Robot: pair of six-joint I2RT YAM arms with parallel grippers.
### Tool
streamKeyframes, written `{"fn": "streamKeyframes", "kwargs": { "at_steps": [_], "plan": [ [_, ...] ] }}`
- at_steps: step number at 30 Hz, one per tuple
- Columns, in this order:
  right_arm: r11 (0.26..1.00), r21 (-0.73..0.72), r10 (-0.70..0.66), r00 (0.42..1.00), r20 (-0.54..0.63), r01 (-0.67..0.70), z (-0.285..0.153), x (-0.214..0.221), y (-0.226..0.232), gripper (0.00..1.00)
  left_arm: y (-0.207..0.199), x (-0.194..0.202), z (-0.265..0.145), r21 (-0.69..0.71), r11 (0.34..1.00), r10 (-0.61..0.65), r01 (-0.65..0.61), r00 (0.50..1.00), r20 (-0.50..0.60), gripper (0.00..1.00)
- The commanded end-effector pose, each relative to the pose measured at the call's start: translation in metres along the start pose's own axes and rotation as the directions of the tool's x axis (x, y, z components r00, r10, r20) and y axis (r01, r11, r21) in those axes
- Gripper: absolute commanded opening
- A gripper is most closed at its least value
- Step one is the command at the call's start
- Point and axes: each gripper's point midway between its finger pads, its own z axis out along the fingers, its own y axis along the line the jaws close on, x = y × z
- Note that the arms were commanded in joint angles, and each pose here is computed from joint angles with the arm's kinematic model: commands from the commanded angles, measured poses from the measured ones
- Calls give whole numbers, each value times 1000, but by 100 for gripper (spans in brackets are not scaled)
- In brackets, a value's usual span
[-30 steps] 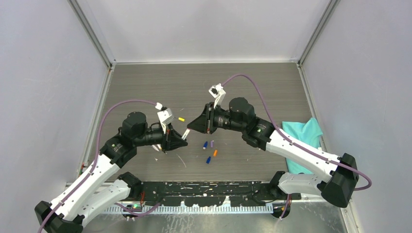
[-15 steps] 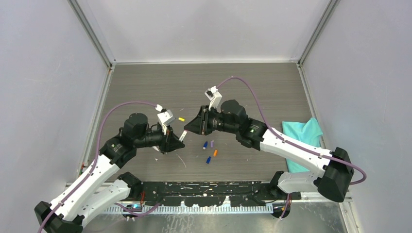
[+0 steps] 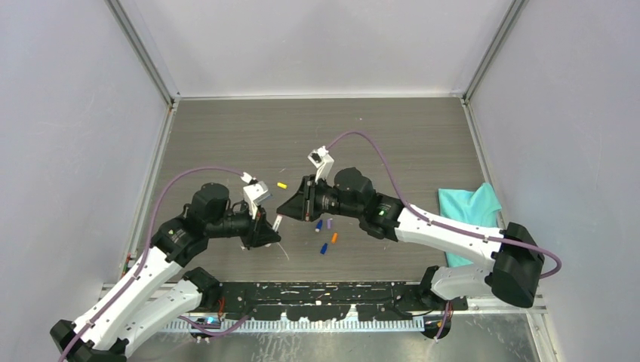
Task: Insert the pens into the pen caps
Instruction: Press the pen cap onto the pen.
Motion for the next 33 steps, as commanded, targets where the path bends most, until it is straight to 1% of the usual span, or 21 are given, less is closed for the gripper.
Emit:
{"fn": "streamKeyframes", "kwargs": {
  "at_steps": [1,5,9,15,17,21,29,33],
  "plan": [
    [989,-81,77,910,-407,-120,-11,117,17,1,0,-84,-10,-65,986,169,-156,940,298,0],
    [994,-36,72,858,-509,-105,-20,152,9,1,0,-86,-12,-73,985,170,-155,935,310,0],
    [995,-23,63,819,-570,-92,-30,173,4,1,0,-89,-16,-85,985,172,-152,927,333,0],
    [998,-25,27,784,-620,-55,-39,186,-2,1,-5,-94,-19,-51,988,152,-143,916,371,0],
    [998,-46,11,772,-636,-52,-41,190,0,1,-8,-94,-19,-35,989,147,-145,916,373,0],
    [998,-65,-26,724,-689,-25,-51,204,-3,1,-11,-93,-18,-12,989,143,-150,916,375,0],
    [988,-143,-71,660,-748,-57,-73,216,3,1,-15,-94,-19,14,988,137,-155,912,387,0],
    [986,-156,-85,629,-773,-59,-82,218,5,1,-16,-96,-20,22,987,135,-157,908,396,0]
  ]
}}
